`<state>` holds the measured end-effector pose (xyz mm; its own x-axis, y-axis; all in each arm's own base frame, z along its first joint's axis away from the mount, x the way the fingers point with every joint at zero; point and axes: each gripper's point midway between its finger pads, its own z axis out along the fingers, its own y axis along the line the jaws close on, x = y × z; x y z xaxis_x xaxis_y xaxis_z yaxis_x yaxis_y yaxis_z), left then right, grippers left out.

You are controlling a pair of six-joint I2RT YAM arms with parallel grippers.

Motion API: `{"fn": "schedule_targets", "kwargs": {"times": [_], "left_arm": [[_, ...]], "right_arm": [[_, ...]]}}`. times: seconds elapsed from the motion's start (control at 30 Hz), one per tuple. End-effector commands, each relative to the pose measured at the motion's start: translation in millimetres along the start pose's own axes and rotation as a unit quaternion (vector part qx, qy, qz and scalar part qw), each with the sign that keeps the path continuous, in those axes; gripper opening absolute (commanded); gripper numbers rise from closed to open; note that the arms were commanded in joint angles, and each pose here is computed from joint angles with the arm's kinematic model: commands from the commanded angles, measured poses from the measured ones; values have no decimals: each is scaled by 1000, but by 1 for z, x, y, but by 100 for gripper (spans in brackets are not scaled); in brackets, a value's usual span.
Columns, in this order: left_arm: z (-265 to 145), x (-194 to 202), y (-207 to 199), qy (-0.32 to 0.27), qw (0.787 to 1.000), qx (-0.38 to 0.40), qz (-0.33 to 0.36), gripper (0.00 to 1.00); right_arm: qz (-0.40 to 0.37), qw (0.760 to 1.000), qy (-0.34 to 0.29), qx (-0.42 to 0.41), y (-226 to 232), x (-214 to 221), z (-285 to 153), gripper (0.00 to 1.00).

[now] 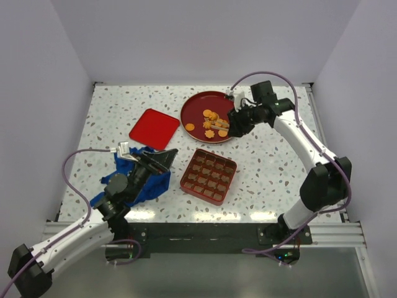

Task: Pack the cookies
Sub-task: Pick up the fake cookies from the plate.

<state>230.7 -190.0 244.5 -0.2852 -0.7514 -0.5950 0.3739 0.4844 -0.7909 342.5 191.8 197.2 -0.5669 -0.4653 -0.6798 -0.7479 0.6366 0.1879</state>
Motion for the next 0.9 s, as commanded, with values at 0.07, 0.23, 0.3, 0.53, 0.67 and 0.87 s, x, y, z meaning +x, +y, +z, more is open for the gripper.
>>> {"fn": "schedule_targets", "kwargs": {"times": [0.07, 0.23, 0.3, 0.53, 0.67, 0.87], "left_arm": [[-3, -4, 22, -11, 999, -39, 34, 100], [-3, 1, 33, -2, 998, -54, 45, 100], [-2, 2, 37, 1, 997, -61, 50, 100], [0, 4, 53, 13, 995, -79, 61, 100], [1, 2, 64, 17, 994, -88, 62, 100], [5, 5, 71, 22, 994, -91, 62, 100]], "right_arm": [[-118, 984, 86, 101, -57, 21, -1, 41], [-165, 970, 126, 128, -86, 31, 13, 41], [-184, 965, 137, 129, -95, 33, 21, 41], [-218, 959, 133, 125, -114, 22, 46, 41], [-227, 957, 126, 131, -124, 12, 57, 41], [-241, 952, 127, 141, -138, 7, 71, 41]]}}
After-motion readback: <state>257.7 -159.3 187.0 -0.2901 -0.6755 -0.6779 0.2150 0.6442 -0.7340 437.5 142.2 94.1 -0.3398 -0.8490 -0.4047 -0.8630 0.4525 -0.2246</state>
